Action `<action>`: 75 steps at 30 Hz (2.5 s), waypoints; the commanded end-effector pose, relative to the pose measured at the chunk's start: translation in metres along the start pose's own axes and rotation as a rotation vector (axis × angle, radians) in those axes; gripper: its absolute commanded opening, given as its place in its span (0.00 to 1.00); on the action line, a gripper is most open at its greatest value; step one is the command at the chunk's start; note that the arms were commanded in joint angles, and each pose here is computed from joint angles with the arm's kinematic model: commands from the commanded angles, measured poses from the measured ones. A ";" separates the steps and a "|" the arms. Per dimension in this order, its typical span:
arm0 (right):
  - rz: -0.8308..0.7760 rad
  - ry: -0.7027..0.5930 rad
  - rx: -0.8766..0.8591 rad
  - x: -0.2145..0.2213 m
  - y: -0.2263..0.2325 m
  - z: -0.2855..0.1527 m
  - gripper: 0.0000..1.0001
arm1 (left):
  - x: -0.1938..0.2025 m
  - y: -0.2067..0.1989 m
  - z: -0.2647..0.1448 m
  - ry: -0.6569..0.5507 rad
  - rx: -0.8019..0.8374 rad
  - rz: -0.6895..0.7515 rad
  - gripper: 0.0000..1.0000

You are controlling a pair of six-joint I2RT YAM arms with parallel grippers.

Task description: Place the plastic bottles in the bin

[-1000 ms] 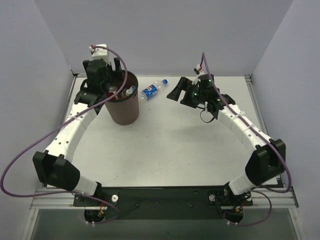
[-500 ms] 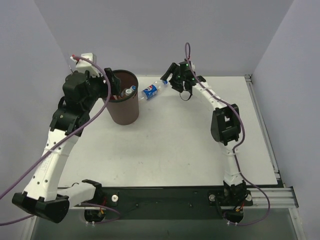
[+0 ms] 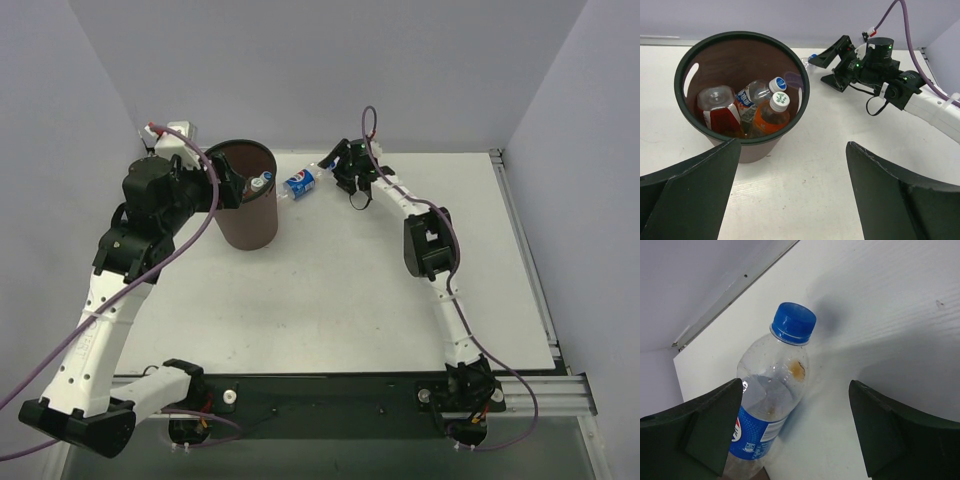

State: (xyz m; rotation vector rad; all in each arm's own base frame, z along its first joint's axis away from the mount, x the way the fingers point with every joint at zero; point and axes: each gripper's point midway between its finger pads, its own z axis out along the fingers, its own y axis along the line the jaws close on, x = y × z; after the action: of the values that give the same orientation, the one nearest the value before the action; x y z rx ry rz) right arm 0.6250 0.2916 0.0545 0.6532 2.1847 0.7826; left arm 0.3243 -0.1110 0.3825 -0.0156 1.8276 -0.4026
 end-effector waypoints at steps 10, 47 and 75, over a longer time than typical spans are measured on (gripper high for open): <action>0.075 -0.080 -0.176 -0.010 0.038 0.020 0.79 | -0.007 -0.013 0.005 0.008 0.045 -0.008 0.97; 0.216 -0.029 -0.123 0.030 0.019 0.047 0.45 | -0.008 -0.026 0.018 0.012 0.090 -0.008 0.97; -0.094 -0.156 -0.228 -0.065 0.024 -0.157 0.00 | 0.025 -0.058 0.036 0.166 0.272 -0.005 0.97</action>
State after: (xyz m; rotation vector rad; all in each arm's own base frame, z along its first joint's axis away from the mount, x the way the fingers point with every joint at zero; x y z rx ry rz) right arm 0.5651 0.2120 0.1033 0.6963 2.0697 0.8175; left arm 0.3436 -0.1617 0.3361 0.1228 1.9981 -0.5563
